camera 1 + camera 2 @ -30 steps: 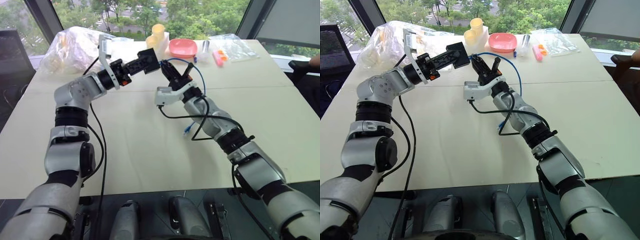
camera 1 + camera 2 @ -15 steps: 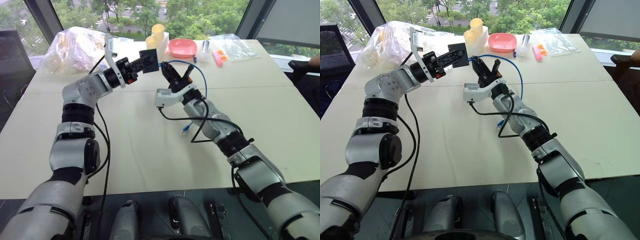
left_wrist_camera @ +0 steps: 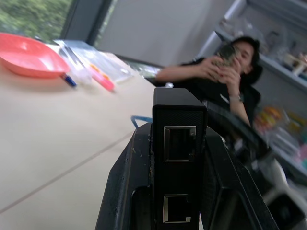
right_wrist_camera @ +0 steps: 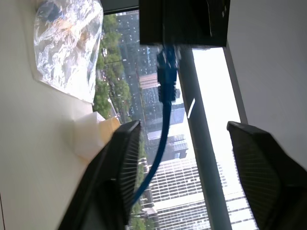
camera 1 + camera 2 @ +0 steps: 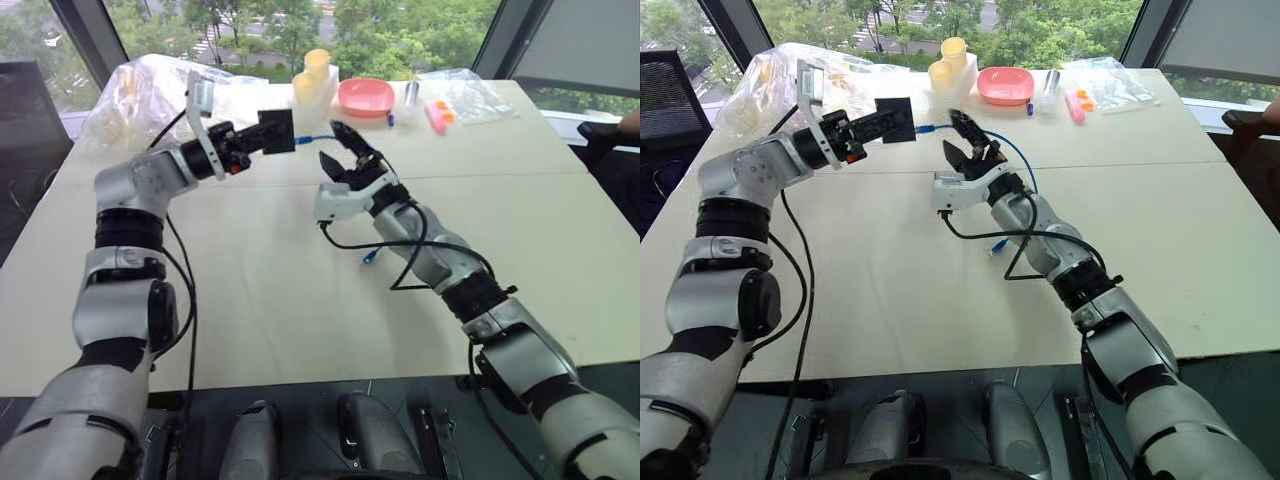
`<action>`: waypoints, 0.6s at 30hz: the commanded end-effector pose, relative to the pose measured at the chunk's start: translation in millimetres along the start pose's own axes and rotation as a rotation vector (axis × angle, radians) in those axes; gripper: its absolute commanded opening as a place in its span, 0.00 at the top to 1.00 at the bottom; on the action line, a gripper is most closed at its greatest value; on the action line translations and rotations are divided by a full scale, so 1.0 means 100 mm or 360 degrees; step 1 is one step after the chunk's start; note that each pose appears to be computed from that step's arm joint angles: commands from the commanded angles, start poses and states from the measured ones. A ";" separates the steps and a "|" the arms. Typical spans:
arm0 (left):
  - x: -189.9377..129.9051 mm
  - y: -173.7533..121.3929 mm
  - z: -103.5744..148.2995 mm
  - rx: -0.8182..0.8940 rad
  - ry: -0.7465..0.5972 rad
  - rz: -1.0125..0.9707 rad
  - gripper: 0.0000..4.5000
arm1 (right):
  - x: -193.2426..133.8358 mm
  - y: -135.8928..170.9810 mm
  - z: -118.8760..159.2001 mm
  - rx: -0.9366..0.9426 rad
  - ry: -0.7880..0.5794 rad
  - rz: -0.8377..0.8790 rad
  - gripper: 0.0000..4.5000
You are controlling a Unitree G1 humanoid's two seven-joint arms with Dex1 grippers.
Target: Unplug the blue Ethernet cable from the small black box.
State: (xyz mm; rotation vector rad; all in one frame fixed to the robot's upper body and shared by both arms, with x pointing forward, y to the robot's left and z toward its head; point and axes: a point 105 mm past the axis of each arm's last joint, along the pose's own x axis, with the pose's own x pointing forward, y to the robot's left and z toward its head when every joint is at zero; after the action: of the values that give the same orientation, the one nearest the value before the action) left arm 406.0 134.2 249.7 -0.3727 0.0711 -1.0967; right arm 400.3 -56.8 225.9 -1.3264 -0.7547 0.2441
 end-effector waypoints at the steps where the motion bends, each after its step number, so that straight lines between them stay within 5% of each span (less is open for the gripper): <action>1: -0.15 -0.22 0.15 0.0075 0.0047 -0.0235 0.88 | -0.14 -0.21 -0.16 0.0747 0.0115 0.0046 0.02; 4: -0.34 -0.37 0.24 0.0009 0.0059 -0.0441 0.88 | -0.33 -0.09 -0.02 0.1763 0.0080 0.0476 0.02; 6: -0.40 -0.41 0.25 0.0085 0.0124 -0.0500 0.88 | -0.45 -0.44 0.11 0.2169 -0.0189 0.0617 0.02; 13: -0.34 -0.67 0.31 0.0245 0.0337 -0.0693 0.88 | -0.46 -1.12 0.27 0.2391 -0.0535 0.1048 0.02; 18: -0.31 -0.67 0.34 0.0255 0.0331 -0.0712 0.88 | -0.43 -1.17 0.57 0.2494 -0.0694 0.1219 0.02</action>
State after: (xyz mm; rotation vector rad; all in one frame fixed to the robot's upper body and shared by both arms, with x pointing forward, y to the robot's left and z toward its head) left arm 344.5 141.8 286.9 -0.1519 0.1353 -1.5575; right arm 313.3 -73.8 311.0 0.0613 -0.1225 1.3884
